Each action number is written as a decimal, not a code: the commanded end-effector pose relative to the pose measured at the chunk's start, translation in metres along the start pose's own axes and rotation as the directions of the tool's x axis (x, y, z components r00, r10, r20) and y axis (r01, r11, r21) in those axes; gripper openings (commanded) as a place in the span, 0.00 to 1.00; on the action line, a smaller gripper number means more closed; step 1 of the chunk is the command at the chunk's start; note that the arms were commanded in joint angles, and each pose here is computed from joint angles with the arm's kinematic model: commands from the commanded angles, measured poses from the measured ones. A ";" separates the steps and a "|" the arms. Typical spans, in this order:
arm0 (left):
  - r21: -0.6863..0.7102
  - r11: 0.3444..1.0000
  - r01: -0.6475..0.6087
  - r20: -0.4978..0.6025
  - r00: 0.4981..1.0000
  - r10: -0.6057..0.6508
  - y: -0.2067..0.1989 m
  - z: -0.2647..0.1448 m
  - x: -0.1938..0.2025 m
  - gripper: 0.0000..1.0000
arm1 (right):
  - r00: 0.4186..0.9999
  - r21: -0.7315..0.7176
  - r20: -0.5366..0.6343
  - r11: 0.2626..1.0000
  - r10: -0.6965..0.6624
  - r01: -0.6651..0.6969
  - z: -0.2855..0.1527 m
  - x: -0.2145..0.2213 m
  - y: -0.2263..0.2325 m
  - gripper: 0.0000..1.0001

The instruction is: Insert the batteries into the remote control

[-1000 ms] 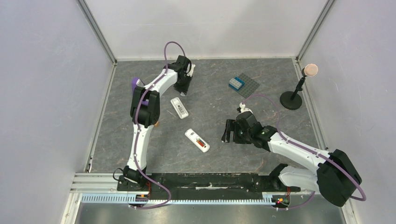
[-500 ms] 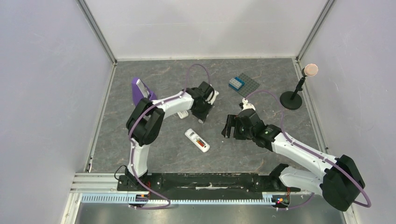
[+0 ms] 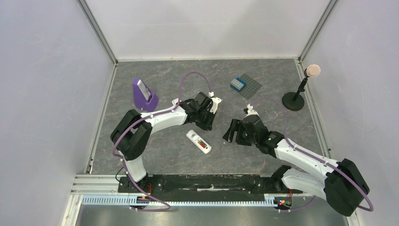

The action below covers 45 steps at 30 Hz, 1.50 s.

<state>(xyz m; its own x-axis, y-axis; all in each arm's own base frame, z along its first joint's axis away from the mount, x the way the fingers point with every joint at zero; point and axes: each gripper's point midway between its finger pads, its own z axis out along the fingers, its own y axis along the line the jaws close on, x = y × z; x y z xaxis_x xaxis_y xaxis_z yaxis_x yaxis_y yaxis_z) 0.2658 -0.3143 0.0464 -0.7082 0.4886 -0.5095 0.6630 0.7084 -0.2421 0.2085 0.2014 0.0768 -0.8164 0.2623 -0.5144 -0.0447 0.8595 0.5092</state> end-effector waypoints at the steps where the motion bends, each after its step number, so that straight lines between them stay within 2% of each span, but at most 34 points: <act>1: 0.040 0.999 -0.007 0.100 0.995 0.003 -0.014 -0.010 -0.020 0.16 | 0.998 -0.096 0.028 0.994 0.059 -0.056 0.011 -0.009 0.021 0.77; 6: -0.045 0.998 0.038 0.128 0.991 -0.032 -0.001 -0.018 -0.023 0.23 | 0.997 -0.114 0.079 0.993 -0.003 0.012 0.022 -0.033 0.038 0.75; 10: -0.136 0.979 0.150 0.190 0.974 -0.123 0.015 -0.036 -0.032 0.30 | 0.971 -0.034 0.160 0.982 -0.177 0.185 0.037 -0.065 0.040 0.68; 14: -0.173 0.942 0.287 0.248 0.938 -0.240 0.027 -0.057 -0.030 0.36 | 0.913 -0.034 0.221 0.933 -0.342 0.357 0.055 -0.093 0.060 0.61; 20: -0.140 0.876 0.462 0.302 0.862 -0.406 0.041 -0.085 -0.027 0.40 | 0.843 -0.044 0.149 0.849 -0.516 0.527 0.097 -0.098 0.074 0.46; 25: -0.122 0.823 0.555 0.381 0.792 -0.478 0.059 -0.112 -0.024 0.44 | 0.793 -0.025 0.116 0.796 -0.598 0.604 0.121 -0.099 0.069 0.44; 32: -0.120 0.790 0.602 0.461 0.738 -0.492 0.081 -0.138 -0.017 0.48 | 0.738 -0.006 0.073 0.740 -0.671 0.673 0.139 -0.097 0.061 0.43; 45: -0.143 0.788 0.599 0.483 0.737 -0.473 0.090 -0.145 -0.013 0.49 | 0.697 -0.012 0.005 0.697 -0.717 0.717 0.159 -0.088 0.052 0.30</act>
<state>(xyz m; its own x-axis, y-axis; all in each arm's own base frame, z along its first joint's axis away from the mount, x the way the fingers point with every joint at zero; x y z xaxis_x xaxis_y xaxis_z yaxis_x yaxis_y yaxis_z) 0.2949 -0.1863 0.1398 -0.7519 -0.1894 -0.6315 0.0725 0.9283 -0.3648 0.3616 0.2868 0.0308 -0.5646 -0.4098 -0.7165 -0.5991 0.8006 0.0142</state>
